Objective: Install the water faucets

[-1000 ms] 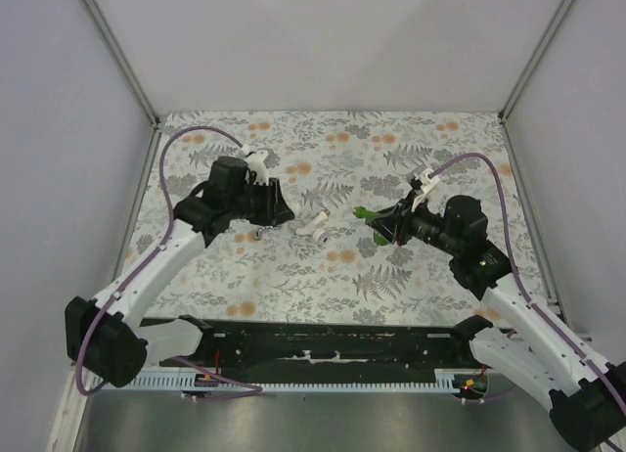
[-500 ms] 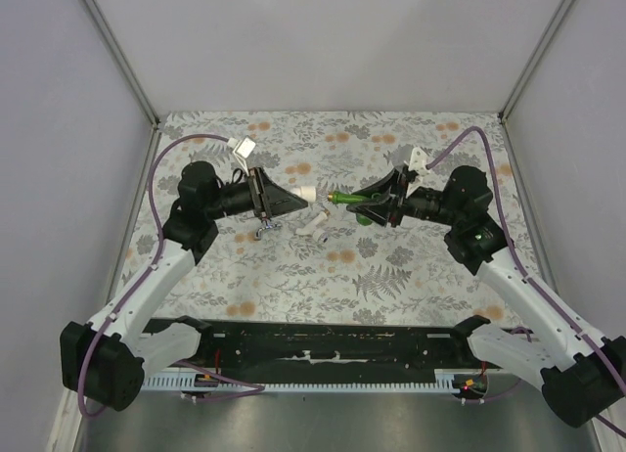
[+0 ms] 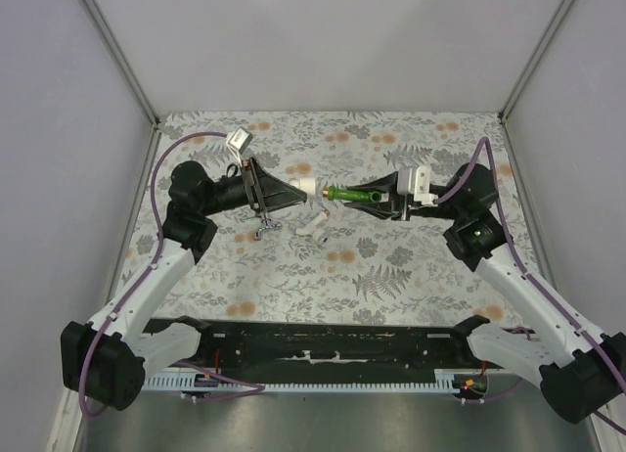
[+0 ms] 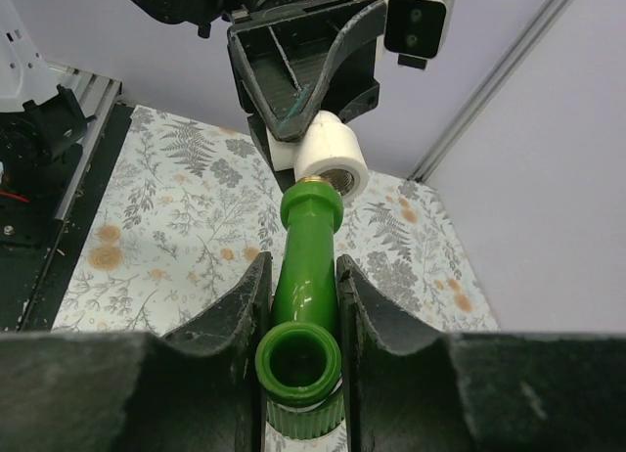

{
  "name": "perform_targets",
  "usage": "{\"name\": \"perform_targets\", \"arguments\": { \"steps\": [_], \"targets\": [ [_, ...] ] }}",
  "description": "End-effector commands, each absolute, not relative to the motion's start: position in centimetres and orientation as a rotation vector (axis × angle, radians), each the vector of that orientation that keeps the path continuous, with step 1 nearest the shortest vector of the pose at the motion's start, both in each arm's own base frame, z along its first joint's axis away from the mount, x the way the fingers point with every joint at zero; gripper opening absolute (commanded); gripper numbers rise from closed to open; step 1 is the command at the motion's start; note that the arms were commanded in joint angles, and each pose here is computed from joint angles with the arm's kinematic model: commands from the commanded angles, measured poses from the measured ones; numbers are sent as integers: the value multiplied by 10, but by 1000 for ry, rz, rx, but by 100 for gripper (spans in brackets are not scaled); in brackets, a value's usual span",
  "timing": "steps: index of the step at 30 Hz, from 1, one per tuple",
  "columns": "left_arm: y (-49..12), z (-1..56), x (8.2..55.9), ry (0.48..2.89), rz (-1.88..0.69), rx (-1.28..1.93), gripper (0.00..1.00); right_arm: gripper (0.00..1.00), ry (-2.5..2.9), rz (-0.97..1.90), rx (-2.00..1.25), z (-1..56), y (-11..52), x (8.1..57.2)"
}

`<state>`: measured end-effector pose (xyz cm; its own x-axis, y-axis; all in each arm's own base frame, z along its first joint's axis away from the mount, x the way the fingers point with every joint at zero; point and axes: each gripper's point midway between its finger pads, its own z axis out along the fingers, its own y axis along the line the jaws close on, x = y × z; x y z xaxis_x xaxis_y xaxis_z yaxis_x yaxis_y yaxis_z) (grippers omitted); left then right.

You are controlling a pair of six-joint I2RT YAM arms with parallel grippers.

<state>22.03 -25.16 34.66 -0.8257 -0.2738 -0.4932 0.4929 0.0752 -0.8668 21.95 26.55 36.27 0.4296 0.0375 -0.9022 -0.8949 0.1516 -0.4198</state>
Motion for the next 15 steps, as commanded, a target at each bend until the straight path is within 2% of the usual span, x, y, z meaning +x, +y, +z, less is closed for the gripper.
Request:
{"name": "perform_targets", "arguments": {
  "steps": [1, 15],
  "targets": [
    [-250, 378, 209, 1782, -1877, 254, 2, 0, 709, 724, -1285, 396, 269, 217],
    [-249, 389, 199, 1790, -1927, 235, 2, 0, 630, 718, -1226, 413, 275, 222]
  ]
}}
